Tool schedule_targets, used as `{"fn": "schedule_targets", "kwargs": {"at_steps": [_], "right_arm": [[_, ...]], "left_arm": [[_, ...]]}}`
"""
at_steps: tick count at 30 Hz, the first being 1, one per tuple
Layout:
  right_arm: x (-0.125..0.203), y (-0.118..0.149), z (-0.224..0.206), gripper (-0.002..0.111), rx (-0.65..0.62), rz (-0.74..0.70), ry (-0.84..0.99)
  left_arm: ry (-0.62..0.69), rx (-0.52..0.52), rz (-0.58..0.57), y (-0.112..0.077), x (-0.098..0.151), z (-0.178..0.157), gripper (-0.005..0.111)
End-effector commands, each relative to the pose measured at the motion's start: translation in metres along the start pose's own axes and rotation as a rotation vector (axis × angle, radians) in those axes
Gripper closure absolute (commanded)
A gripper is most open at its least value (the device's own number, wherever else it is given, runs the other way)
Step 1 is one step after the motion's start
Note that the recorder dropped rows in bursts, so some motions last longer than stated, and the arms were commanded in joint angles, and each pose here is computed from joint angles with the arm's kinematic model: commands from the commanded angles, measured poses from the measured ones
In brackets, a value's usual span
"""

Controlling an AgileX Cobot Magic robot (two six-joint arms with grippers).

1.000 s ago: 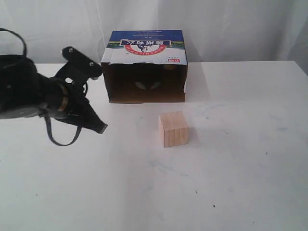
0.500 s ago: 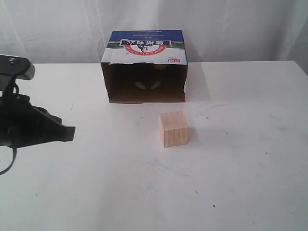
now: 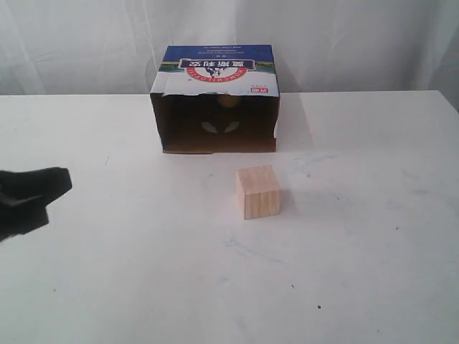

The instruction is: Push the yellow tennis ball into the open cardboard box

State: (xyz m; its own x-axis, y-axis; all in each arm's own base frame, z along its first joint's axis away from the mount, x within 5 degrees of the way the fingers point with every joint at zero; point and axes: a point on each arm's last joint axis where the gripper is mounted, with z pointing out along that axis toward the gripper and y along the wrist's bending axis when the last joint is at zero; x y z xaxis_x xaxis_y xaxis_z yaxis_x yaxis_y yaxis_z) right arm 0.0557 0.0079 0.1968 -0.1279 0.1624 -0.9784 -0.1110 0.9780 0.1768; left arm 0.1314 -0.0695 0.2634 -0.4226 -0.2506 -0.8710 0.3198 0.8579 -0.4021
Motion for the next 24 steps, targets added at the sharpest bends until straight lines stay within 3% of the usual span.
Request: {"fn": "schedule_targets", "kwargs": {"at_steps": [1,8,12,19,24], "right_arm": [[0.001,0.000,0.000,0.108,0.000,-0.005,-0.009],[0.001,0.000,0.000,0.108,0.000,-0.005,-0.009],[0.001,0.000,0.000,0.108,0.000,-0.005,-0.009],[0.001,0.000,0.000,0.108,0.000,-0.005,-0.009],[0.001,0.000,0.000,0.108,0.000,-0.005,-0.009]], "left_arm": [[-0.013,0.015,-0.027,0.011,0.026,-0.017,0.107],[-0.050,0.027,-0.074,0.026,0.057,-0.041,0.107],[-0.107,0.054,-0.089,0.029,0.063,-0.053,0.107],[-0.096,0.033,-0.139,0.039,0.081,-0.061,0.107],[-0.179,0.022,-0.149,0.045,0.087,-0.066,0.107]]}}
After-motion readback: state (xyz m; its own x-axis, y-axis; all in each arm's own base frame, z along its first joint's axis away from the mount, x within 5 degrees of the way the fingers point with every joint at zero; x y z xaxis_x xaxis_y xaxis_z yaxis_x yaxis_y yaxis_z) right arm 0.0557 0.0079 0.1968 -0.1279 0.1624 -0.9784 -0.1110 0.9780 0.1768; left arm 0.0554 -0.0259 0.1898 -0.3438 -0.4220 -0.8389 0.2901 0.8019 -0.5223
